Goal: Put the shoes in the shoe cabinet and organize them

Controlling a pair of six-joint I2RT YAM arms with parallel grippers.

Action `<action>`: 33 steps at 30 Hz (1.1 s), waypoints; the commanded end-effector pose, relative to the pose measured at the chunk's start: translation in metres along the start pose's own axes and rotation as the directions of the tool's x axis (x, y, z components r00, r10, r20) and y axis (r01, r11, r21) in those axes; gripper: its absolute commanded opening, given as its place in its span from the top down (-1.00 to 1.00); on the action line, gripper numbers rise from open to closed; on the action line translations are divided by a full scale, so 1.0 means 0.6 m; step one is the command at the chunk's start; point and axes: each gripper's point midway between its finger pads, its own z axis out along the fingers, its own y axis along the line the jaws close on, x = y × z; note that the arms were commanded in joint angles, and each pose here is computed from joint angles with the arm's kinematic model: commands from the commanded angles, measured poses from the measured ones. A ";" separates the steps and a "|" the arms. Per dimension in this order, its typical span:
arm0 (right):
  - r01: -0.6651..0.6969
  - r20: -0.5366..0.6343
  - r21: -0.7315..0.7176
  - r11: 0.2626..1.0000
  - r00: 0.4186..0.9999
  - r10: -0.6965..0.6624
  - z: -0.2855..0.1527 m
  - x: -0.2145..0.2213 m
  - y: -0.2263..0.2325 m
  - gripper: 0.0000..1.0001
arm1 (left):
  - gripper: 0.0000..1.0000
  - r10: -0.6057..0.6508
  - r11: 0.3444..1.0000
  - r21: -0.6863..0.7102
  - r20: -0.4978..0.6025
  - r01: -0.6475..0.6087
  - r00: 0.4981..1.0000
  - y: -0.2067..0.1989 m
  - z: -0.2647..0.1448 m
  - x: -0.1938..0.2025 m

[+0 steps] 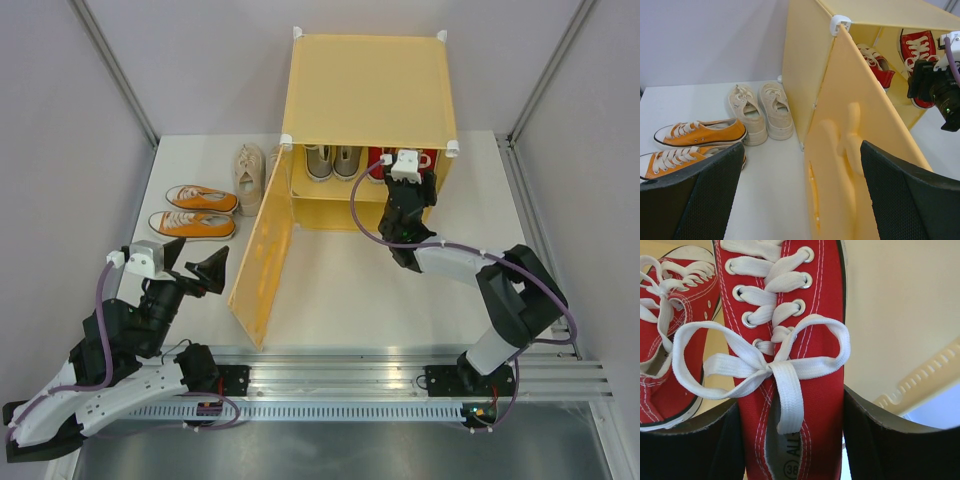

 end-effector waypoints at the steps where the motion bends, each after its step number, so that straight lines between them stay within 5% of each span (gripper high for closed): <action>1: -0.095 0.063 0.003 0.995 0.994 0.095 0.023 -0.040 0.007 0.15 | -0.99 -0.044 0.999 0.010 0.012 0.044 0.999 -0.004 -0.001 -0.006; 5: -0.099 0.060 -0.001 0.995 0.993 0.099 0.025 -0.041 0.009 -0.32 | -0.99 -0.042 0.999 0.013 0.010 0.042 0.999 -0.005 -0.001 -0.005; 12: -0.127 0.058 -0.050 0.991 0.990 0.129 0.021 -0.053 0.018 -0.82 | -0.99 -0.039 0.999 0.010 0.007 0.039 0.999 -0.005 0.000 -0.003; 33: -0.292 -0.003 -0.277 0.915 0.953 0.303 -0.042 -0.097 0.003 -0.81 | -0.99 -0.045 0.999 0.004 0.015 0.045 0.999 -0.001 -0.002 -0.007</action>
